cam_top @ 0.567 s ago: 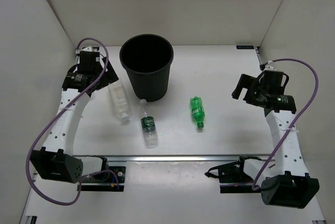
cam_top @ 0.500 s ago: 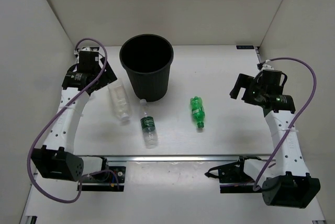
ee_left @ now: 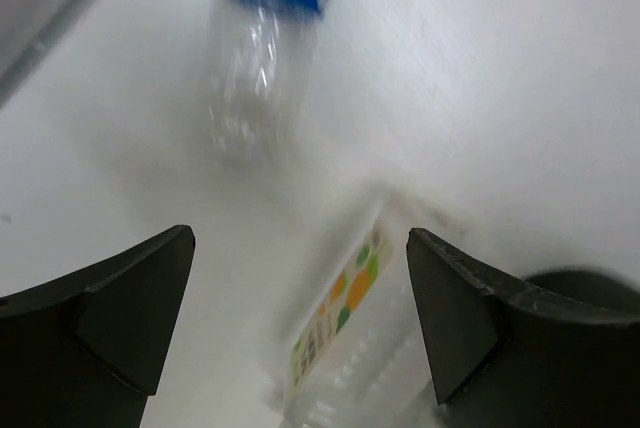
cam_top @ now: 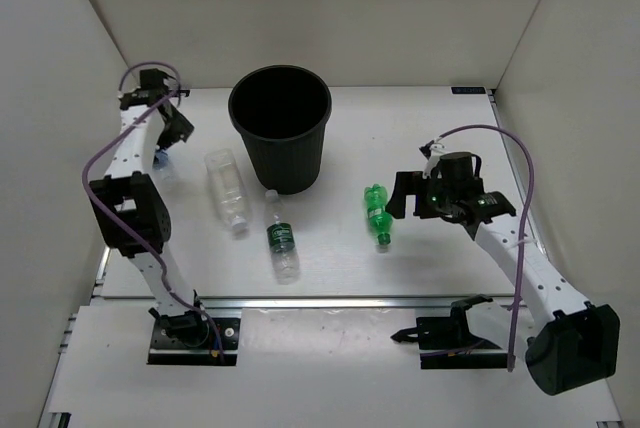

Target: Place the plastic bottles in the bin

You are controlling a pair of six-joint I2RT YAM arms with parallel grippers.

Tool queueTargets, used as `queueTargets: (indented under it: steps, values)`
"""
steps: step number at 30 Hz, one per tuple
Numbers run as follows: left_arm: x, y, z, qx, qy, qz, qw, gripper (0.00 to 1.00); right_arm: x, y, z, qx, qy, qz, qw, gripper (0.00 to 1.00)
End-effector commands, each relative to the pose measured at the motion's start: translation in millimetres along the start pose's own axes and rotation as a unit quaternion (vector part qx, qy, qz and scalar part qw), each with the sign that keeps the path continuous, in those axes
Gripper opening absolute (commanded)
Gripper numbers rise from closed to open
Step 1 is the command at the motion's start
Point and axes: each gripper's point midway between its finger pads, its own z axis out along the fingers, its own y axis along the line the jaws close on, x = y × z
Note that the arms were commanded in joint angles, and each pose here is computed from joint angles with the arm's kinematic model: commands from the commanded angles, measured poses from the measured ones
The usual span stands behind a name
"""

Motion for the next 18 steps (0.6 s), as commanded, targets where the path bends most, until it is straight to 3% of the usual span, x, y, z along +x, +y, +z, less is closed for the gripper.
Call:
queueTargets:
  steps: [1,4,10,18]
  values:
    - [-62.5,31.0,2.4,-0.016,-0.026,-0.080,0.996,0.98,-12.2,-8.6,9.3,0.015,-0.023,0.008,1.000,0.99]
    - [-83.4,33.4,18.5,-0.003,-0.036,-0.076,0.996,0.99,-8.1,-28.4,9.4,0.026,-0.028,0.037,0.999,0.99]
    - [-82.0,24.9,37.9,-0.018,-0.007,-0.025,1.000,0.99,-14.8,-44.9,1.6,0.041,-0.052,0.056,0.996,0.99]
    - [-80.6,14.1,45.7,-0.020,0.006,-0.006,1.000,0.87,-18.9,-49.4,-0.5,0.044,-0.068,0.064,0.995,0.99]
